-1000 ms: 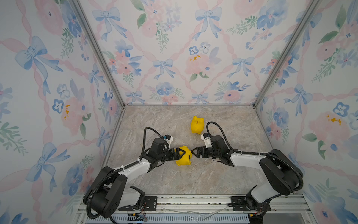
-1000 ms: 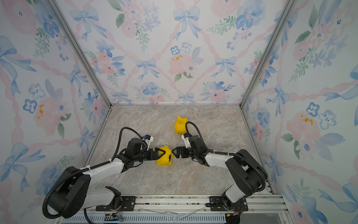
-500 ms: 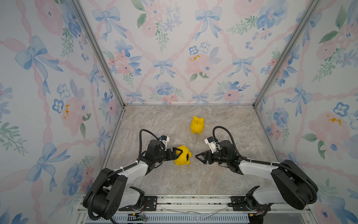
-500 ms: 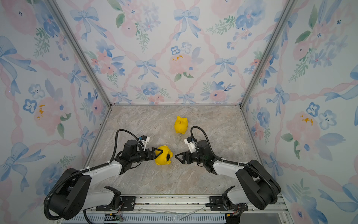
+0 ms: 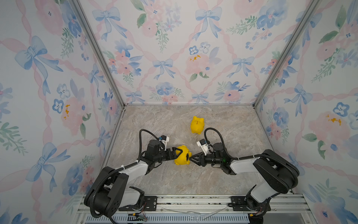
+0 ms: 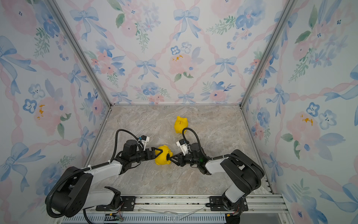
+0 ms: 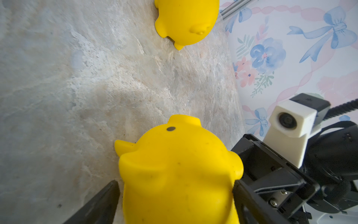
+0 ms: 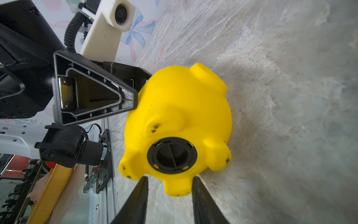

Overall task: Open piggy banks
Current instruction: Open the lid on the piggy bank.

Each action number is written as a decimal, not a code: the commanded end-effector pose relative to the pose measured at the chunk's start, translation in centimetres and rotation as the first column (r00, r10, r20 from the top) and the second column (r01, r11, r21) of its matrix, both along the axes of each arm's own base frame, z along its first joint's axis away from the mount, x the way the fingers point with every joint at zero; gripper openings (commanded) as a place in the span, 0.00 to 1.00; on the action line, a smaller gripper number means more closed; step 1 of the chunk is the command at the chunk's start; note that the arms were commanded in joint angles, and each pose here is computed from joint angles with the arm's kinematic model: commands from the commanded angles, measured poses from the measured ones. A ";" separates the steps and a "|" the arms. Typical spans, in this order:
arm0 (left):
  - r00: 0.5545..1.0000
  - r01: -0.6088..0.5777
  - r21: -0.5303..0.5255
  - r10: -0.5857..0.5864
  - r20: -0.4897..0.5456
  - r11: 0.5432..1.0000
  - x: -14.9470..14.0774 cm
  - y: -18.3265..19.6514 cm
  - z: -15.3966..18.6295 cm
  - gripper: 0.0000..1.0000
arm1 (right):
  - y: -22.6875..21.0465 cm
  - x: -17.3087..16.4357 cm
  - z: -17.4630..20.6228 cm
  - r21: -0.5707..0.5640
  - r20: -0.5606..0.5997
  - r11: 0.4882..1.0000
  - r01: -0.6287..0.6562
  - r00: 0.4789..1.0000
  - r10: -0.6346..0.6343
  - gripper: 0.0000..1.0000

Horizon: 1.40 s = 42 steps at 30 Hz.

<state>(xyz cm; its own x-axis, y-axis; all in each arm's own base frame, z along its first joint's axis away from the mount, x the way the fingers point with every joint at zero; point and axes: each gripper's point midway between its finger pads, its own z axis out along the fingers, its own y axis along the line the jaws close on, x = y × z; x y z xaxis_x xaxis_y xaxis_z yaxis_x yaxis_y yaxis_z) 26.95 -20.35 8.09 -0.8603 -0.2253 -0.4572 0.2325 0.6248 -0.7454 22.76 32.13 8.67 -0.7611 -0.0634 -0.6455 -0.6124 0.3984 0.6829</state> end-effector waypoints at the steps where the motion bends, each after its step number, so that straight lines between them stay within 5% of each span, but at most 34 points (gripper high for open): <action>1: 0.985 -0.023 0.101 0.040 -0.165 0.995 -2.3 1.8 -4.7 0.93 | 1.3 0.6 1.7 0.034 0.090 0.999 -0.015 0.996 0.011 0.37; 6: 0.984 -0.024 0.095 0.040 -0.172 0.995 -2.1 1.7 -4.8 0.93 | 2.2 0.7 1.6 0.011 0.106 0.999 -0.039 0.994 0.038 0.29; 29: 0.982 -0.023 0.082 0.037 -0.184 0.996 -1.9 1.8 -4.8 0.92 | 2.9 1.3 -0.5 -0.037 0.111 0.999 -0.018 0.994 0.022 0.19; 42: 0.978 -0.007 0.071 0.021 -0.206 0.997 -2.0 1.4 -5.1 0.91 | 4.4 -0.1 -1.1 -0.147 0.278 0.989 0.010 0.960 0.031 0.00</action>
